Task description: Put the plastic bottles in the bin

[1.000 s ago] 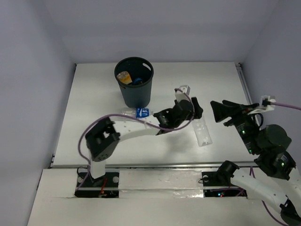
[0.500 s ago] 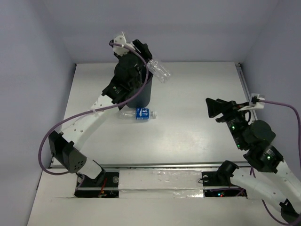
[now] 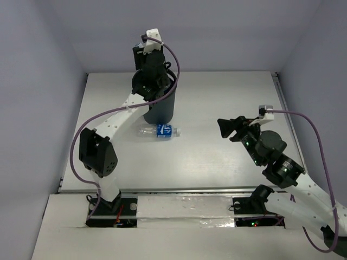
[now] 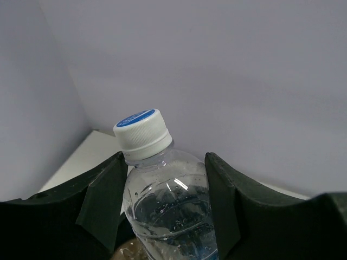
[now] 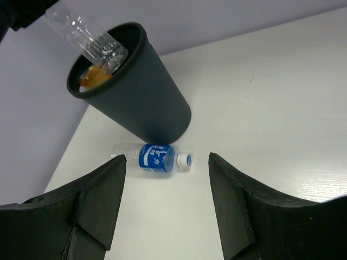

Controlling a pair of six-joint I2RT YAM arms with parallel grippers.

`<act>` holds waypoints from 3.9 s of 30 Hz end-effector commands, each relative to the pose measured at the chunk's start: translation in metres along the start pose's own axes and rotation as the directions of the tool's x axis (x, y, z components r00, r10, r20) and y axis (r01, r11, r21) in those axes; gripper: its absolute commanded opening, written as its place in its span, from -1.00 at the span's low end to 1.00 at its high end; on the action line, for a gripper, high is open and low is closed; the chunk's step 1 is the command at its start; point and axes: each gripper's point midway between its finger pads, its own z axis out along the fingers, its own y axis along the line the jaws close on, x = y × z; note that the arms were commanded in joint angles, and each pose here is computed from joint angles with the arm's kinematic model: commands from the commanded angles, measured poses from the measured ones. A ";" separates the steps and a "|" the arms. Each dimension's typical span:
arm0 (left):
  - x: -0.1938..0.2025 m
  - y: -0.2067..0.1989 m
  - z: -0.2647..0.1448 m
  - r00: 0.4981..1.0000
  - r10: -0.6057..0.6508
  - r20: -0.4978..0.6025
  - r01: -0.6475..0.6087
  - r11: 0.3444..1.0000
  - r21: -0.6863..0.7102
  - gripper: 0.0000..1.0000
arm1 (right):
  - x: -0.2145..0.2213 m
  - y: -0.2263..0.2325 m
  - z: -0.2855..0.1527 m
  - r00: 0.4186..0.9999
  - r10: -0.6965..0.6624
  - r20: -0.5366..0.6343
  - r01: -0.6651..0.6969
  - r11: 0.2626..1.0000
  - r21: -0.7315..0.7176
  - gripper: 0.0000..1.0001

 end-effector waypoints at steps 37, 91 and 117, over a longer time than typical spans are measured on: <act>-0.080 -0.002 -0.074 0.941 -0.337 -0.032 0.331 0.894 0.302 0.38 | 0.154 0.065 0.133 0.932 -0.076 -0.355 0.000 0.978 -0.209 -0.35; 0.305 0.103 -0.126 0.759 -0.300 -0.578 0.361 0.932 -0.010 0.39 | 0.257 -0.001 0.182 0.795 0.399 -0.457 -0.356 0.917 0.181 0.67; 0.303 0.073 -0.213 0.667 -0.242 -0.705 0.505 0.842 0.189 0.05 | 0.269 0.035 0.194 0.744 0.335 -0.578 -0.384 0.923 0.042 0.99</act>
